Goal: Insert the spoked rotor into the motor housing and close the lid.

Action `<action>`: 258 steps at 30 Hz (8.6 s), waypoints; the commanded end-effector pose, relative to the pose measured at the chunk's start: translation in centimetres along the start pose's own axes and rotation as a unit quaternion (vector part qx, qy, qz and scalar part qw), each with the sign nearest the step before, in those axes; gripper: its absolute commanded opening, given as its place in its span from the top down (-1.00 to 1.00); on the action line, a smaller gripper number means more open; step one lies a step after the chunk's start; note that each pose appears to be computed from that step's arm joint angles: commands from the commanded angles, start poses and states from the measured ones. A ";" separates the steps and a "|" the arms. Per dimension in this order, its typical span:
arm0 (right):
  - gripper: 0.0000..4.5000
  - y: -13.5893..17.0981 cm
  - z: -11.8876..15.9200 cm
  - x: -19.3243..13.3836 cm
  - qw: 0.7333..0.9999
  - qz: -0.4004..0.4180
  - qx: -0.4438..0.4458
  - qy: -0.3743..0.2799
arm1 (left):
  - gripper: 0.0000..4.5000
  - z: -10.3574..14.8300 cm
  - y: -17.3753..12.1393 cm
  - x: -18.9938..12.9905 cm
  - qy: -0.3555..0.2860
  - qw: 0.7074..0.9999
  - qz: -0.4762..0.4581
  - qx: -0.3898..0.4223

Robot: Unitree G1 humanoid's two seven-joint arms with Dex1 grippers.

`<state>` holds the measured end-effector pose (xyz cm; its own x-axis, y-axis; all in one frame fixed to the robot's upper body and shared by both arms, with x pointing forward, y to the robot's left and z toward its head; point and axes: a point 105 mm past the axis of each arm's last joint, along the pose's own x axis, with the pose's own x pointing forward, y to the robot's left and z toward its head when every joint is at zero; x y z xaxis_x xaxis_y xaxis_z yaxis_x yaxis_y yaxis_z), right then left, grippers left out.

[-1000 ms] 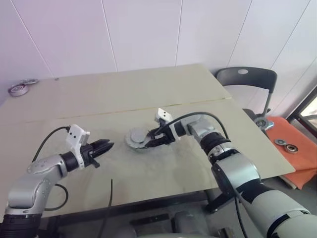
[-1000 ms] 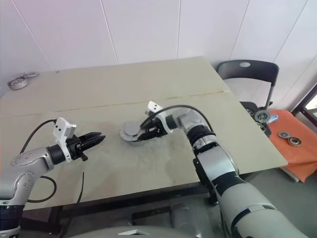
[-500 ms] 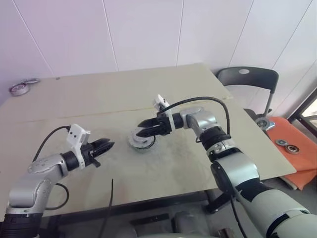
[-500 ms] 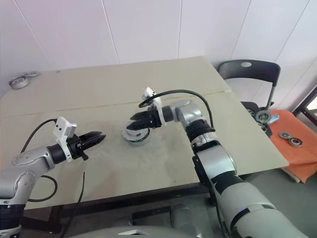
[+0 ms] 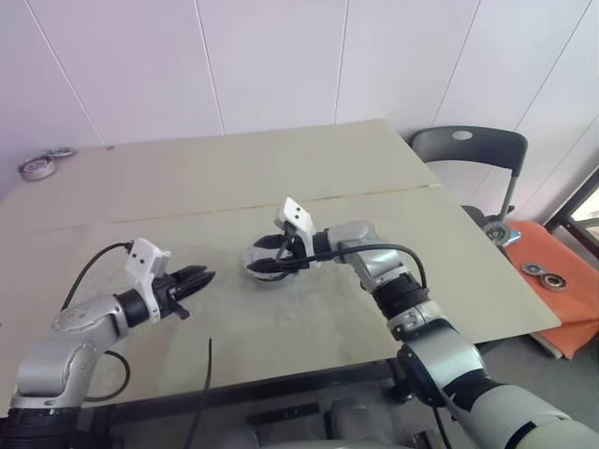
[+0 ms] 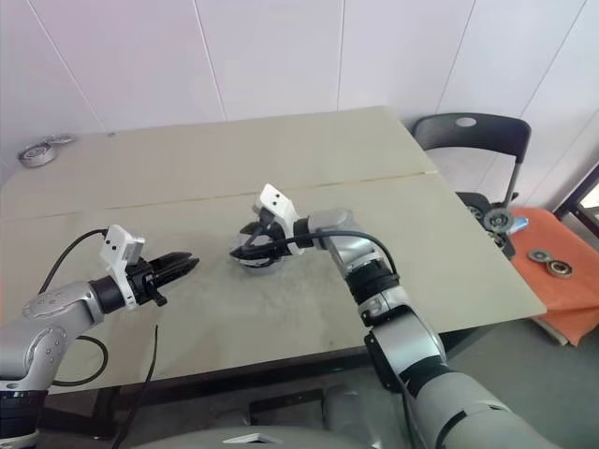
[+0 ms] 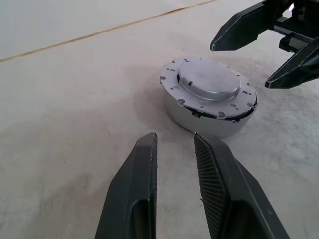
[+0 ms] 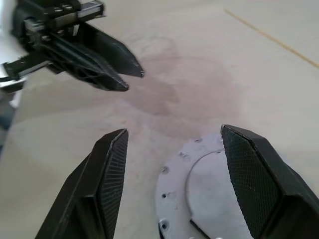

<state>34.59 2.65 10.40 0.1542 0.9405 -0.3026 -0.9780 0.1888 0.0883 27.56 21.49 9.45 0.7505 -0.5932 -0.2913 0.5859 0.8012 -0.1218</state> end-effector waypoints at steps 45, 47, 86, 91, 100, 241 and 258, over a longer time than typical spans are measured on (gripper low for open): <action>-0.98 -2.2 -1.5 1.4 0.992 -0.116 -0.039 0.011 | 0.45 1.6 0.4 -0.4 -0.020 1.000 0.005 0.024; -0.98 -2.2 -1.5 1.4 0.993 -0.115 -0.037 0.010 | 0.45 1.6 0.4 -0.4 -0.019 1.000 0.005 0.024; -0.36 -2.5 0.3 0.4 0.999 -0.035 -0.020 0.023 | 0.45 1.6 0.2 -0.1 -0.022 0.999 0.004 0.024; -0.36 -2.4 -0.6 0.4 0.998 -0.014 -0.036 0.046 | 0.45 1.6 0.3 -0.1 -0.021 0.999 0.006 0.024; -0.36 -2.5 -1.1 0.7 0.997 -0.007 -0.048 0.059 | 0.45 1.6 0.2 -0.2 -0.022 0.999 0.009 0.022; -0.36 -0.6 -3.8 2.4 0.994 0.031 -0.030 0.100 | 0.45 0.2 -1.1 -1.3 0.027 0.998 -0.043 0.030; -0.36 0.3 -2.5 3.2 0.995 0.046 0.012 0.091 | 0.45 0.3 -1.0 -0.8 0.018 0.999 -0.035 0.030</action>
<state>35.48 3.71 7.27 0.0882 0.8843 -0.4585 -0.9787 0.1627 0.1255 26.11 21.18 9.10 0.6838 -0.6437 -0.3435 0.6455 0.7532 -0.1265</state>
